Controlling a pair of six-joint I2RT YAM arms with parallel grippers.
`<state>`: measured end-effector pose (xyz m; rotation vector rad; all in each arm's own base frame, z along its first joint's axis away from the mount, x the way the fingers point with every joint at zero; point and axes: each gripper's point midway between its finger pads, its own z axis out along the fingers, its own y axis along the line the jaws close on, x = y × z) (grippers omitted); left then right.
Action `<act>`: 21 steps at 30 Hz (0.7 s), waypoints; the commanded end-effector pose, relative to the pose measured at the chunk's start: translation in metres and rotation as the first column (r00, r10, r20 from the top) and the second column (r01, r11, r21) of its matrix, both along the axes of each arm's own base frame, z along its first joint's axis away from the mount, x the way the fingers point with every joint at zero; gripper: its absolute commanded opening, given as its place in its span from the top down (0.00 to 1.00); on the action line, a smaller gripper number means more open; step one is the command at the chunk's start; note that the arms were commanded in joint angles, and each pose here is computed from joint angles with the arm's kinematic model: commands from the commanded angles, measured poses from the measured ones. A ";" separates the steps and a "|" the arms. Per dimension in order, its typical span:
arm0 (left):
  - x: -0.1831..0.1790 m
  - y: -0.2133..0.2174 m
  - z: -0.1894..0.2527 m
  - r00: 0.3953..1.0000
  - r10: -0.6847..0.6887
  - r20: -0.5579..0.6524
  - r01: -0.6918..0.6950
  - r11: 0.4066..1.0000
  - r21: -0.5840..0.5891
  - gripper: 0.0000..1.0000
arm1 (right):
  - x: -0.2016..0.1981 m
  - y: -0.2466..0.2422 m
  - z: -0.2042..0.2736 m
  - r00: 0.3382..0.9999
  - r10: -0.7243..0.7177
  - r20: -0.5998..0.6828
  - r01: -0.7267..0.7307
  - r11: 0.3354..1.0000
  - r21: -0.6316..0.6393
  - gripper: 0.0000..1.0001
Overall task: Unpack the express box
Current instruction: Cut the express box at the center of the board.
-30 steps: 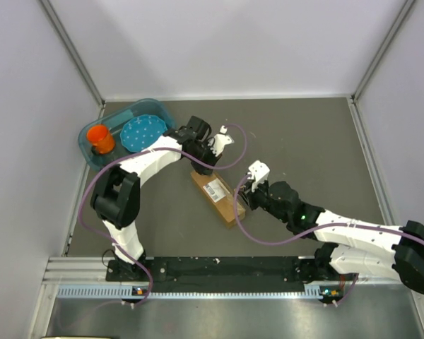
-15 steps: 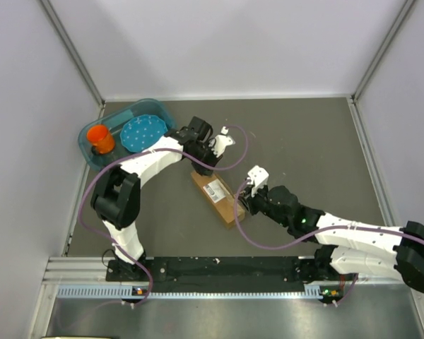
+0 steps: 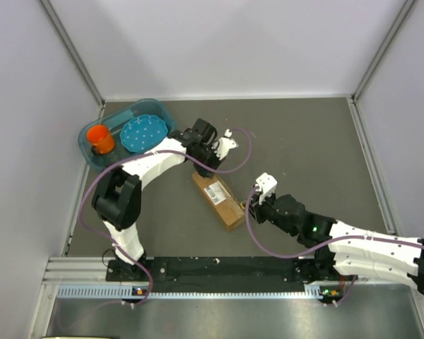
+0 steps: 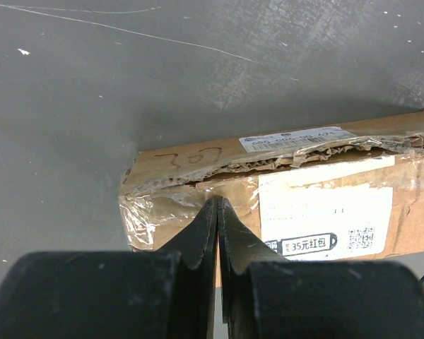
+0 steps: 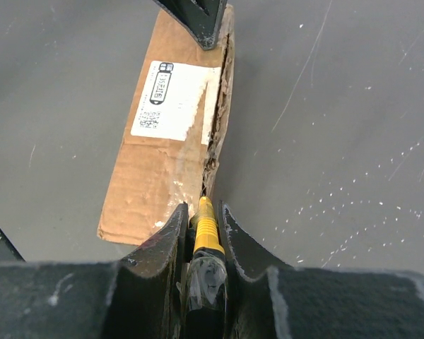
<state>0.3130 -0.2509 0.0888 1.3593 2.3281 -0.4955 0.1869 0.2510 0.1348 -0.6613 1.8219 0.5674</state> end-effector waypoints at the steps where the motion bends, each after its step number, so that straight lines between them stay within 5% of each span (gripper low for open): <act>1: -0.020 0.029 -0.030 0.996 0.046 -0.080 -0.031 0.983 0.180 0.96 | -0.008 -0.003 -0.007 0.999 -0.012 -0.031 0.011 0.999 -0.035 1.00; 21: -0.016 0.034 -0.036 0.995 0.070 -0.071 -0.052 0.972 0.231 0.97 | -0.044 -0.016 -0.012 0.996 -0.032 -0.088 0.021 0.992 -0.123 1.00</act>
